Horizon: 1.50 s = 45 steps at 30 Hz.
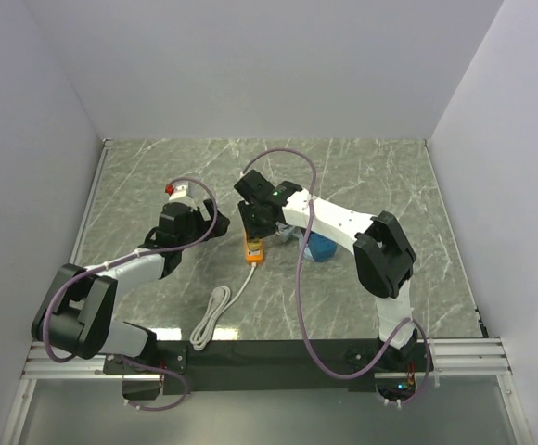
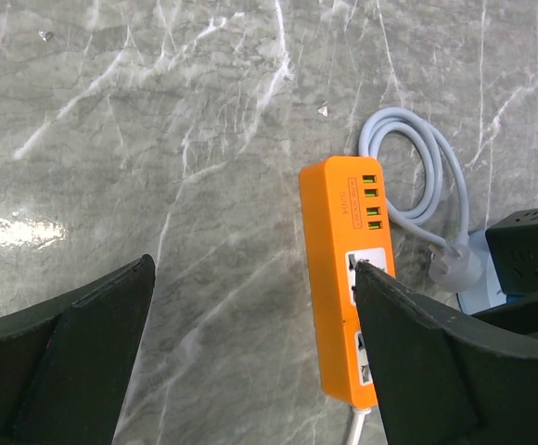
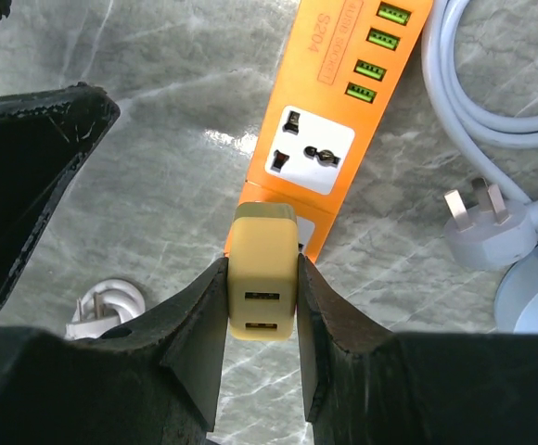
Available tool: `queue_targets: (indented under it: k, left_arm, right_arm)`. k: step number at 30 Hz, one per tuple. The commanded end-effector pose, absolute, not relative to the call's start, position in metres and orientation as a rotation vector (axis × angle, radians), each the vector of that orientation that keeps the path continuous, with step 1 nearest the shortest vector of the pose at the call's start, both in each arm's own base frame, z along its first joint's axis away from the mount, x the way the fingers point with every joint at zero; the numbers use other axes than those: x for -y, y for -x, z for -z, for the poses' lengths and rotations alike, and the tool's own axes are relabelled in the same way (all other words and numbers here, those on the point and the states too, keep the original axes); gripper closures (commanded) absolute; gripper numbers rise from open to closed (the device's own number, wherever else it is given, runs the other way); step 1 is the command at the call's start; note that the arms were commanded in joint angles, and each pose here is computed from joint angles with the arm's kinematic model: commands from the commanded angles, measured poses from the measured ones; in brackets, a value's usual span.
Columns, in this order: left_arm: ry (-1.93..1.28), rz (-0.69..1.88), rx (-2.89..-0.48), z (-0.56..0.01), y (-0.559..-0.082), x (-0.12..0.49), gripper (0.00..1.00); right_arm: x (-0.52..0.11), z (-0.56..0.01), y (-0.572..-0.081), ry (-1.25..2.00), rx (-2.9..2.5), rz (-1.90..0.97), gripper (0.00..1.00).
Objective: Insert the plug
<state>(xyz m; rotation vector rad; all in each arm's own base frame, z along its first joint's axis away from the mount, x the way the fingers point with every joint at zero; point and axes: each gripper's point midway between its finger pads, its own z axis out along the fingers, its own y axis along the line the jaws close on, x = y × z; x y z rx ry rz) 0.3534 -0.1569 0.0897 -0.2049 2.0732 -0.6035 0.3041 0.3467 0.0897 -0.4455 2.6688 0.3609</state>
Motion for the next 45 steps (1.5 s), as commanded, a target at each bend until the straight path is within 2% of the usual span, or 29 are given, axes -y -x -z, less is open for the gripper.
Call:
queue_targets:
  k: [1, 13, 23, 45]
  left_arm:
    - [0.179, 0.634, -2.022, -0.104, -0.354, 0.159, 0.06]
    - [0.178, 0.645, -2.021, -0.104, -0.351, 0.159, 0.06]
    - [0.176, 0.649, -2.018, -0.105, -0.35, 0.16, 0.06]
    - [0.171, 0.641, -2.027, -0.102, -0.349, 0.158, 0.06]
  right_arm:
    - [-0.348, -0.093, -0.297, 0.408, -2.675, -0.356, 1.0]
    - [-0.34, -0.103, -0.292, 0.27, -2.684, -0.255, 1.0]
    - [-0.346, -0.163, -0.295, 0.199, -2.53, -0.342, 1.0]
    - [-0.354, -0.106, -0.274, 0.265, -2.692, -0.313, 1.0]
